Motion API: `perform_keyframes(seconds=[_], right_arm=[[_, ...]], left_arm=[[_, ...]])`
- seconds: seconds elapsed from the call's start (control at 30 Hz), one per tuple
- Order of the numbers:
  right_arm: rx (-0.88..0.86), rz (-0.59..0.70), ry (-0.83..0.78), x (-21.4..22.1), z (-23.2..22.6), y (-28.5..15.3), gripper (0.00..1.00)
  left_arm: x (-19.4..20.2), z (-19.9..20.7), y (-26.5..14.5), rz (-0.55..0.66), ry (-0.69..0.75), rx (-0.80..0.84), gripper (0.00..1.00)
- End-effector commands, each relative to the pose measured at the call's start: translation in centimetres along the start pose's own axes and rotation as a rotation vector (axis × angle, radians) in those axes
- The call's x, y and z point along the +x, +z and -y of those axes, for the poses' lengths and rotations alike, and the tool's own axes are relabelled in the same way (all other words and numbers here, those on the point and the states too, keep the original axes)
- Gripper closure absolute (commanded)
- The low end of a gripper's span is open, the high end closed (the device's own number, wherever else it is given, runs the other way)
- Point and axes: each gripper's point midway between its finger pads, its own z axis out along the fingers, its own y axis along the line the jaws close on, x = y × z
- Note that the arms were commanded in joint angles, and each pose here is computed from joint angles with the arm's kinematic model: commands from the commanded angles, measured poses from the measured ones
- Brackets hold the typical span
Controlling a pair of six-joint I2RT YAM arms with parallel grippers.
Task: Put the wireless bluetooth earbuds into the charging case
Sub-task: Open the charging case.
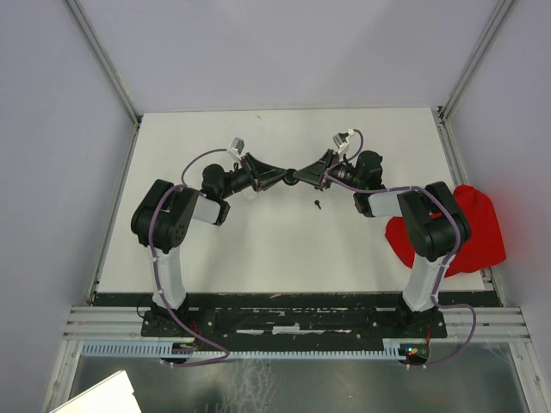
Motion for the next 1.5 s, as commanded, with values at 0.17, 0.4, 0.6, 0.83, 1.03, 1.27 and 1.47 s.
perform_keyframes(seconds=[0.17,0.4,0.6,0.83,1.03,1.27,1.47], right_arm=[[-0.046,0.01,-0.06,-0.8,-1.7,0.4,0.96],[-0.046,0.009,-0.059,-0.8,-1.7,0.4,0.95],[-0.05,0.011,-0.061,-0.9,-1.8,0.4,0.59],[-0.034,0.046,-0.074,-1.8,-1.9,-0.1,0.18],[-0.006,0.049,-0.081,-1.7,-1.5,-0.4,0.01],[0.007,0.041,-0.077,-1.4,-1.1,-0.5,0.01],[0.011,0.033,-0.069,-1.2,-0.7,-0.4,0.01]], left_arm=[[1.7,4.3,0.9,-0.086,0.101,0.16,0.65],[1.9,4.4,1.1,-0.093,0.095,0.174,0.85],[1.7,4.4,1.1,-0.081,0.082,0.181,0.97],[1.0,3.5,0.9,-0.047,0.055,0.14,0.97],[0.2,2.4,0.3,0.006,0.005,0.094,0.97],[-1.2,2.1,-0.7,0.079,-0.051,0.084,0.97],[-1.8,2.7,-0.8,0.098,-0.078,0.121,0.97]])
